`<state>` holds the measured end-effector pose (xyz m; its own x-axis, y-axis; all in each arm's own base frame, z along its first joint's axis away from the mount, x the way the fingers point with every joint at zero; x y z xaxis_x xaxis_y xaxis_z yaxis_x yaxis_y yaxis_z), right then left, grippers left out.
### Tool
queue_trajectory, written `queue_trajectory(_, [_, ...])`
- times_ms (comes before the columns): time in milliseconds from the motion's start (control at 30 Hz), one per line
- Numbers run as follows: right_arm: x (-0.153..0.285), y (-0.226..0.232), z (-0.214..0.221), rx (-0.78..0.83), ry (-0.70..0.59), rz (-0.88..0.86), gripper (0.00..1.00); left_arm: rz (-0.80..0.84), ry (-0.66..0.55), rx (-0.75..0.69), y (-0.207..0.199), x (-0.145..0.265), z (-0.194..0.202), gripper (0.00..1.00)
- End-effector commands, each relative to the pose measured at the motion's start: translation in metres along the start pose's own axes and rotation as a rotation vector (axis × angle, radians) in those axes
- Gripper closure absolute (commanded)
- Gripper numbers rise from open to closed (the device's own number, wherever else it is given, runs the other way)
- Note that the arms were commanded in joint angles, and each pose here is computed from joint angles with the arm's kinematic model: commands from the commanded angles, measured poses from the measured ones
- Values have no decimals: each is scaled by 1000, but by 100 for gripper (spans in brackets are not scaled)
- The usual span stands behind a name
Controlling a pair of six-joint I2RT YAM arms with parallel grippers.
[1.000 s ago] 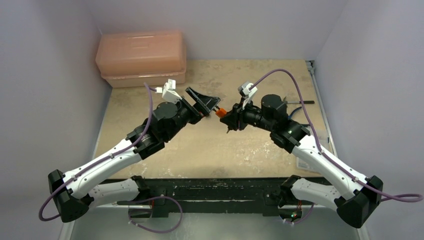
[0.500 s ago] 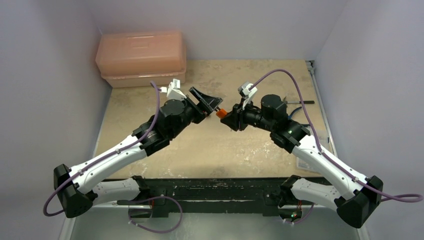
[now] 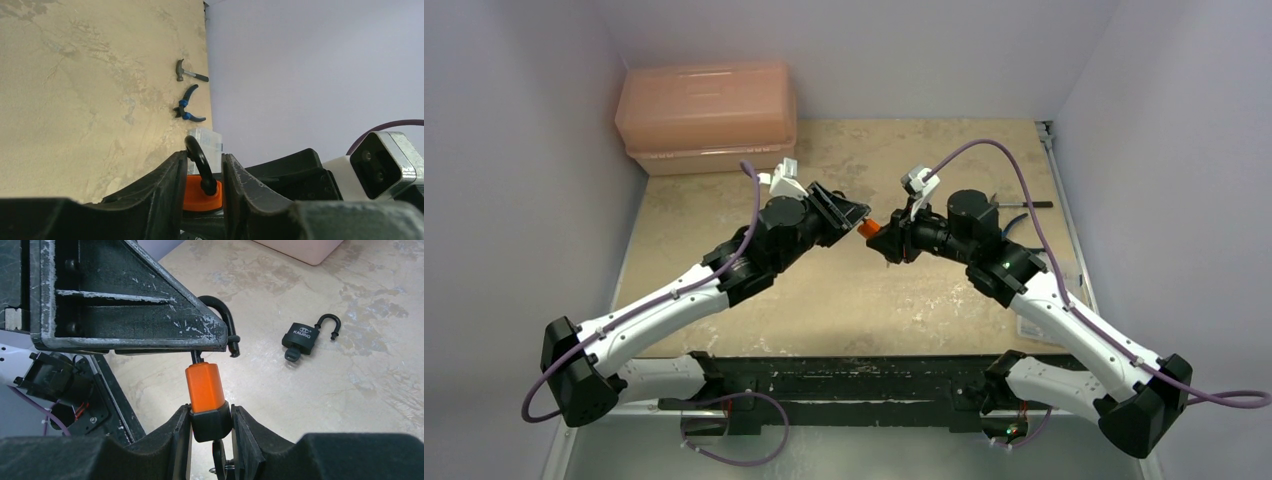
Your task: Unlock with the key
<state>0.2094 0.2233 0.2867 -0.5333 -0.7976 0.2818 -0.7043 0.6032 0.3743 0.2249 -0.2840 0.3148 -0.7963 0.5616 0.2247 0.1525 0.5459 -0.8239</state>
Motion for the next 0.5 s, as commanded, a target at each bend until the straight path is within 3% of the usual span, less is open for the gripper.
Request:
queue_trajectory(0, [7, 11, -27, 46, -112, -41, 100, 118, -45, 31, -28, 1, -16, 68])
queue_trajectory(200, [3, 15, -20, 16, -102, -89, 100, 194, -57, 19, -34, 3, -18, 77])
queue_trajectory(467, [16, 37, -27, 3, -131, -223, 100, 418, -128, -191, -51, 29, -27, 86])
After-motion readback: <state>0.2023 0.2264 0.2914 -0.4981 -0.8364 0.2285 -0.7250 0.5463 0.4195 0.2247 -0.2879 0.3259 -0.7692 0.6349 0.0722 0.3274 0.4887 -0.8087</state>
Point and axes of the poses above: each gripper's point midway between its finger pads, its own x axis back along the fingers, its own y axis along the line the jaws close on, z = x × y, the point moved 5 cm from there along x, back along the fingers, and after that the axes turned 7 degrees about -x, right-handed, at the moved point
